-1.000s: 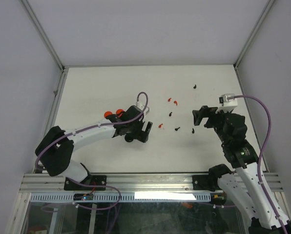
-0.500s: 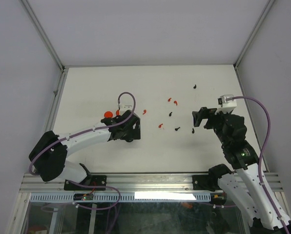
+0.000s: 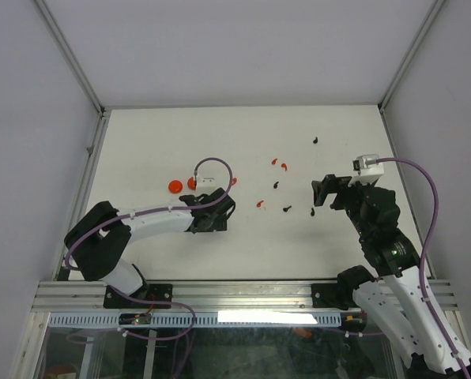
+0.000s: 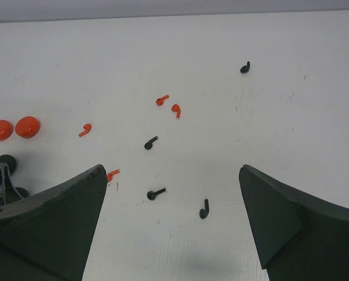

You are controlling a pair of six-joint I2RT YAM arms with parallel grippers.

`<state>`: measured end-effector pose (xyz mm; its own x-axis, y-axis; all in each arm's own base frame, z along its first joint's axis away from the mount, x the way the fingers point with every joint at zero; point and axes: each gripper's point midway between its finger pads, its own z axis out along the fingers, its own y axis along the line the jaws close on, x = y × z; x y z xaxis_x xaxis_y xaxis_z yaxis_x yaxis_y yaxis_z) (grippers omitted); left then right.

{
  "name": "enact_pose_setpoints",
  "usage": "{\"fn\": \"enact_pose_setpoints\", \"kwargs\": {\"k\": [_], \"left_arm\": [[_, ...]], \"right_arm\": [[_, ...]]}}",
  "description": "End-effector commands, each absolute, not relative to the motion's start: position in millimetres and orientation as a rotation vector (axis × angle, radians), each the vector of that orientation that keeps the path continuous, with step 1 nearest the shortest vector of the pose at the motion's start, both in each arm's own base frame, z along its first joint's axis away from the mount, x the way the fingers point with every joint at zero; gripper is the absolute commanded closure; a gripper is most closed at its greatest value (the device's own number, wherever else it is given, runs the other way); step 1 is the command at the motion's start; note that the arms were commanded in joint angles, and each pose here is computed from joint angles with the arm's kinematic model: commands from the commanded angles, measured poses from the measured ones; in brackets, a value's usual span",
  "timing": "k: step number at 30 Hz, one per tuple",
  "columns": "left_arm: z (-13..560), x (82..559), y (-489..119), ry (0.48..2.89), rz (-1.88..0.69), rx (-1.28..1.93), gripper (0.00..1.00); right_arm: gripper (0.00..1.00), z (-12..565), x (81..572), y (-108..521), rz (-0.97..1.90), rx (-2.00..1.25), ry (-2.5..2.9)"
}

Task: Insert the wireless bluetooth earbuds into the charging case
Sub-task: Pick up the charging case at the center of the board.

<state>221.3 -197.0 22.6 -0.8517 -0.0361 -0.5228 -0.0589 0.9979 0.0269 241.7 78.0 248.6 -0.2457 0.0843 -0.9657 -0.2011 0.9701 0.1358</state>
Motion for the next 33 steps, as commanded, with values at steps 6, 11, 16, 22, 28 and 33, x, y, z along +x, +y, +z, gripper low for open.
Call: {"fn": "enact_pose_setpoints", "kwargs": {"k": [6, 11, 16, 22, 28, 33], "left_arm": [[31.7, 240.4, -220.5, 2.510, -0.036, -0.057, 0.39], [27.6, 236.1, -223.9, 2.528, -0.071, -0.043, 0.49], [27.9, 234.4, -222.4, 2.527, -0.076, -0.035, 0.55], [45.1, 244.2, -226.9, 2.451, -0.125, 0.003, 0.64], [70.4, 263.2, -236.7, 2.304, -0.189, 0.101, 0.71], [108.4, 276.6, -244.5, 2.103, -0.290, 0.169, 0.74]], "right_arm": [[0.01, 277.3, 241.3, 76.9, 0.268, -0.089, 1.722], [0.01, 277.7, 240.6, 77.4, 0.270, -0.091, 1.723], [0.01, 277.4, 240.8, 80.1, 0.279, -0.102, 1.728], [0.01, 273.0, 244.0, 101.4, 0.363, -0.180, 1.775], [0.01, 261.1, 242.8, 132.8, 0.502, -0.308, 1.848], [0.01, 252.7, 242.2, 156.1, 0.615, -0.399, 1.885]]}}
